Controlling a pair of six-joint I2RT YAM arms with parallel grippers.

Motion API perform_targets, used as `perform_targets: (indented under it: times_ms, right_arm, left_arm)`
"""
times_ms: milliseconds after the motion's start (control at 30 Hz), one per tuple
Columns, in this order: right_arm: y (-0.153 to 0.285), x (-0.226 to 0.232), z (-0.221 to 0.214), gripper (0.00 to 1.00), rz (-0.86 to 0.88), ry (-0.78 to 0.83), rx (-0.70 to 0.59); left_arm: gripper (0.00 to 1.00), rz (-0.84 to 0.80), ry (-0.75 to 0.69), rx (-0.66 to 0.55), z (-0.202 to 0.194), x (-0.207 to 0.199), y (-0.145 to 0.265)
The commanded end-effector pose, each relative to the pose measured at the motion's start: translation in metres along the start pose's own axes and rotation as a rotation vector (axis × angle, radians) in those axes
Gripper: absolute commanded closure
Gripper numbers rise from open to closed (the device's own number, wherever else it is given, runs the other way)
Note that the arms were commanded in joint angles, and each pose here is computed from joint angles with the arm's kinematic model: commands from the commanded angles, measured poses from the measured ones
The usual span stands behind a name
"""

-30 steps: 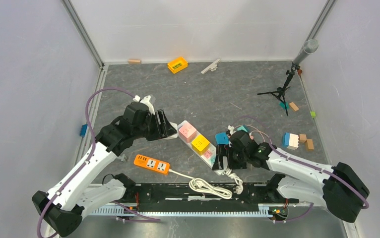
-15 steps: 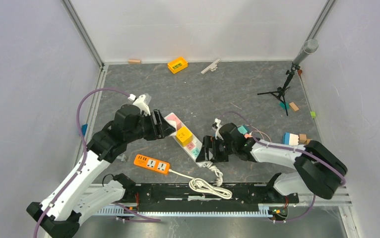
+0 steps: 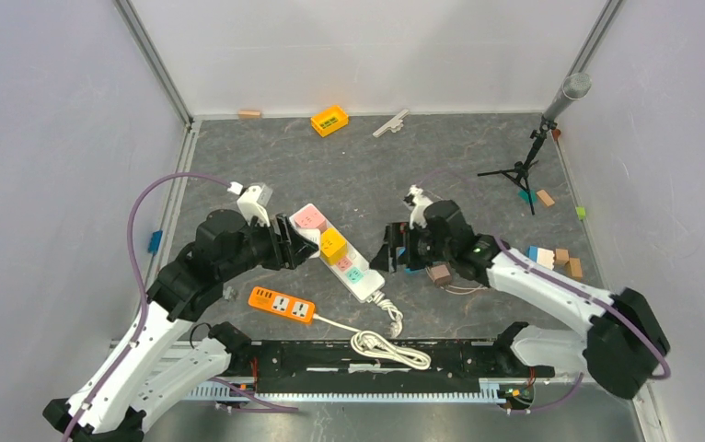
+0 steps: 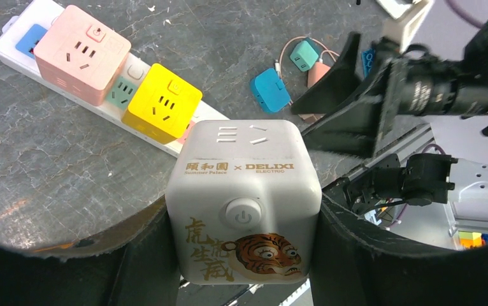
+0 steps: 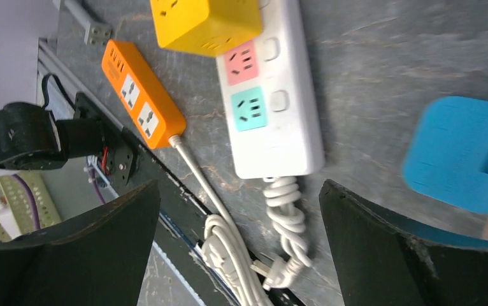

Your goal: Insert the plug

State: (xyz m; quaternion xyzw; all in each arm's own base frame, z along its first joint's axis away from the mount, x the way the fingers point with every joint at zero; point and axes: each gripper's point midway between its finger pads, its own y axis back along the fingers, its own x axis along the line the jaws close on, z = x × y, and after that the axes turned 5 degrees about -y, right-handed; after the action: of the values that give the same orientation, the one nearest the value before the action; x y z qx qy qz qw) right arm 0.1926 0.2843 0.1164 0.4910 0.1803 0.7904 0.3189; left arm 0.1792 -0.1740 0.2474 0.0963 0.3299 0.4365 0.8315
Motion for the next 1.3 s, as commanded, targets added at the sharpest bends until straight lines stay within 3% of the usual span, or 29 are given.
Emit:
perform_targets:
  times_ms: [0, 267, 500, 667, 800, 967, 1100, 1267]
  right_arm:
    - [0.034, -0.027, 0.011, 0.02, -0.088, 0.026, -0.060]
    - [0.066, -0.066, -0.008, 0.02, -0.214, 0.005, -0.014]
    - [0.078, -0.077, -0.023, 0.02, -0.246, -0.018, 0.015]
    - [0.080, -0.077, -0.024, 0.02, -0.245, -0.031, 0.010]
    - [0.080, -0.078, -0.023, 0.02, -0.245, -0.032, 0.005]
    - [0.082, -0.081, -0.023, 0.02, -0.263, -0.025, 0.009]
    - [0.083, -0.085, -0.024, 0.02, -0.280, -0.014, 0.020]
    - [0.085, -0.087, -0.020, 0.02, -0.297, 0.001, 0.011]
  left_arm:
    - [0.98, -0.040, -0.076, -0.083, 0.016, -0.005, 0.002]
    - [0.98, -0.152, -0.060, -0.029, 0.005, -0.023, -0.003]
    - [0.98, -0.542, -0.045, 0.050, 0.001, -0.088, -0.001]
    - [0.98, -0.765, -0.057, 0.037, 0.010, -0.121, 0.016]
    - [0.98, -0.734, -0.066, 0.042, 0.007, -0.116, 0.011]
    - [0.98, -0.510, -0.082, 0.031, 0.003, -0.081, -0.012]
    - [0.93, -0.484, -0.189, 0.023, -0.006, -0.069, -0.019]
    - [0.98, -0.436, -0.289, 0.094, -0.023, -0.051, -0.030]
